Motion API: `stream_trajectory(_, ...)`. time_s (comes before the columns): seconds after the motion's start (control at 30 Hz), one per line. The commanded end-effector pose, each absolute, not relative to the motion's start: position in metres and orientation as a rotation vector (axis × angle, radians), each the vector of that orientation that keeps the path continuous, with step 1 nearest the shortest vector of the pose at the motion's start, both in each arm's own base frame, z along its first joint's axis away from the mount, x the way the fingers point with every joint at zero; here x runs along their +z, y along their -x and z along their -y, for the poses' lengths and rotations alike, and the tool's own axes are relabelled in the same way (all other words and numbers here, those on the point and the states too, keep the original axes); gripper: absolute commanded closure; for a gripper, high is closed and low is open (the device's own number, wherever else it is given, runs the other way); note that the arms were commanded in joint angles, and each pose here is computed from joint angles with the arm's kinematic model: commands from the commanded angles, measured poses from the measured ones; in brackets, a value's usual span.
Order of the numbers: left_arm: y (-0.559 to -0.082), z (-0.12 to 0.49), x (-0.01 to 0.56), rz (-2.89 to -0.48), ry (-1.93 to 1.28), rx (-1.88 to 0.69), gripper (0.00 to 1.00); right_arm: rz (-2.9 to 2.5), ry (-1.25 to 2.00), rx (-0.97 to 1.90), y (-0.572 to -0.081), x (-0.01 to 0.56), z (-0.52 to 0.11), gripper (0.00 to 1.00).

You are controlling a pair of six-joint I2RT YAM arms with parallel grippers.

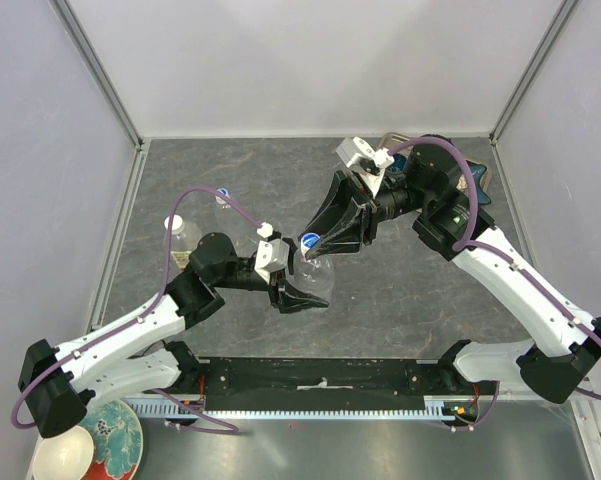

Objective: Screw on the bottle caps
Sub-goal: Screw the bottle cap onto the plastic bottle.

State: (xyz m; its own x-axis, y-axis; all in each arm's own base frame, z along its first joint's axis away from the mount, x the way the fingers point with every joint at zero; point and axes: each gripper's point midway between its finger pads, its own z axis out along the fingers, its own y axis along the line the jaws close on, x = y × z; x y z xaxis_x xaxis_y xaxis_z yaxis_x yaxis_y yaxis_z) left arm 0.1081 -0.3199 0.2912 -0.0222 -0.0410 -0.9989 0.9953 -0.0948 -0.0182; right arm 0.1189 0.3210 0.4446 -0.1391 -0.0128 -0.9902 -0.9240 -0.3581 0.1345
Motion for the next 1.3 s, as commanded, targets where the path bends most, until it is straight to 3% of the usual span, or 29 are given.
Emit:
stream_trajectory(0.0, -0.112, 0.321, 0.316, -1.096, -1.195, -1.299, 0.98, -1.06, 1.407, 1.58, -0.115, 0.45, -0.315, 0.76)
stream_trajectory(0.2, -0.13, 0.318, 0.316, -1.094, -1.146, -1.181, 0.98, -1.174, 1.31, 1.555, -0.134, 0.439, -0.316, 0.92)
stream_trajectory(0.33, -0.163, 0.313, 0.323, -1.092, -1.038, -0.993, 0.98, -1.395, 1.156, 1.406, -0.178, 0.407, -0.314, 1.0)
stream_trajectory(0.5, -0.187, 0.303, 0.328, -1.099, -0.948, -0.855, 0.98, -1.761, 0.868, 1.06, -0.248, 0.353, -0.303, 1.0)
stream_trajectory(0.7, -0.198, 0.298, 0.335, -1.112, -0.893, -0.805, 0.98, -1.858, 0.521, 0.778, -0.295, 0.341, -0.28, 1.0)
stream_trajectory(0.83, -0.205, 0.295, 0.337, -1.119, -0.863, -0.774, 0.98, -1.898, 0.137, 0.385, -0.325, 0.322, -0.242, 1.0)
stream_trajectory(1.17, -0.207, 0.293, 0.337, -1.127, -0.841, -0.769, 0.98, -1.887, 0.013, 0.264, -0.321, 0.313, -0.264, 1.0)
stream_trajectory(1.23, -0.207, 0.293, 0.335, -1.128, -0.845, -0.767, 0.98, -1.872, 0.041, 0.305, -0.32, 0.326, -0.271, 0.93)
stream_trajectory(1.27, -0.207, 0.293, 0.335, -1.128, -0.845, -0.767, 0.98, -1.857, 0.057, 0.327, -0.318, 0.335, -0.273, 0.84)
